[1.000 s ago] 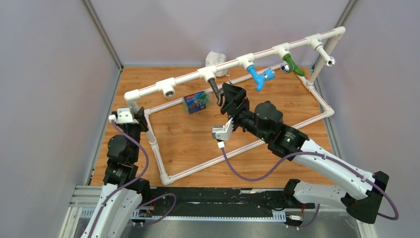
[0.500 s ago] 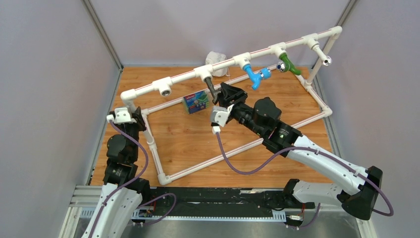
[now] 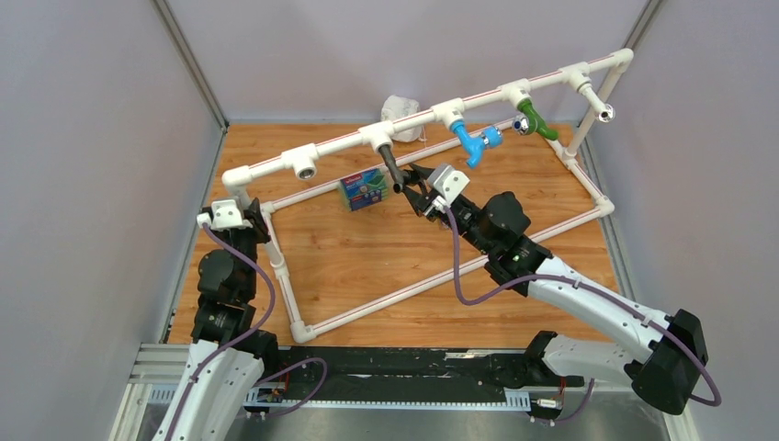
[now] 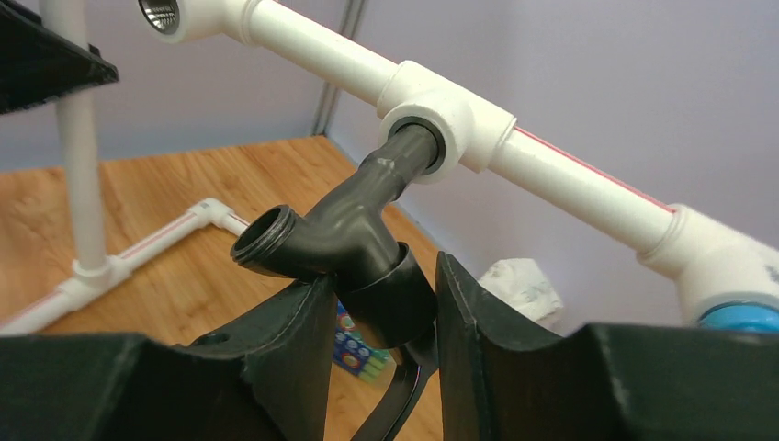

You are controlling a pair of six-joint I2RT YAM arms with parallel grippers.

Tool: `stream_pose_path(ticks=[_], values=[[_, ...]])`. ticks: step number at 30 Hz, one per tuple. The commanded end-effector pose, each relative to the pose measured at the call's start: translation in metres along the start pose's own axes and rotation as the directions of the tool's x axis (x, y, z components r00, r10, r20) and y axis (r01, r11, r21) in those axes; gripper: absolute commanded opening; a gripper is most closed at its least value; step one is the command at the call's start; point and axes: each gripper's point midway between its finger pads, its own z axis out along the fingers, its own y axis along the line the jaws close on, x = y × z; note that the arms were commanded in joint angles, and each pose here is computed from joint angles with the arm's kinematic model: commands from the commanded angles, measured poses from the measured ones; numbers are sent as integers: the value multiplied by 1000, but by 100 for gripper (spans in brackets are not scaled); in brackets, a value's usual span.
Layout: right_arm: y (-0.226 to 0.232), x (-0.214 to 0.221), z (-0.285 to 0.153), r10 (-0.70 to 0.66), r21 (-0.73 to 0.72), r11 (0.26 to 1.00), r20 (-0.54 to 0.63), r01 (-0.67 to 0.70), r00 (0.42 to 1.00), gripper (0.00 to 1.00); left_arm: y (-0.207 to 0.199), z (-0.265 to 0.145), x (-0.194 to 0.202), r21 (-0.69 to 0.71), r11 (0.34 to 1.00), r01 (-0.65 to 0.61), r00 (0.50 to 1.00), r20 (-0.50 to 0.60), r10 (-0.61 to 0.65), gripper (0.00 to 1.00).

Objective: Install the water faucets

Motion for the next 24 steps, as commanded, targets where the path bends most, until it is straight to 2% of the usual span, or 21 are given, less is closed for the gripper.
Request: stream_pose_path(ticks=[1,2,4,6,8,10,12,13,15,18,21,24], values=[[-6,-40,-6,373,1,926,162,-378,914,14,-4,-1,-14,22,999,31,999,40,-31,0],[-6,-39,-7,451,5,888,172,-459,876,14,-5,-1,-14,23,999,31,999,40,-31,0],[-12,-36,-10,576,47,801,208,-597,790,25,-5,-1,-13,23,999,32,999,40,-33,0],[-16,-35,-12,626,68,755,225,-652,747,32,-5,-2,-14,25,999,33,999,41,-34,0],[-16,-38,-13,570,61,802,216,-594,793,49,-4,-2,-15,23,999,33,999,43,-34,0],[-22,-42,-15,437,83,885,196,-459,878,66,-4,-2,-16,23,999,34,998,46,-35,0],[-27,-50,-21,293,88,946,182,-313,939,77,-3,-3,-16,20,999,34,998,49,-35,0],[-22,-56,-24,204,44,976,173,-214,964,80,-3,-3,-17,20,999,34,998,50,-35,0],[-20,-65,-30,49,0,999,151,-50,987,84,-3,-3,-17,20,999,35,998,52,-36,0],[-14,-73,-38,-107,-62,991,155,118,982,87,-4,-3,-17,22,999,35,998,51,-36,0],[-11,-78,-41,-158,-88,980,177,176,971,88,-3,-3,-17,20,999,35,998,52,-36,0],[0,-81,-35,-140,-145,975,190,168,972,88,-3,-3,-16,20,999,32,998,47,-33,0]])
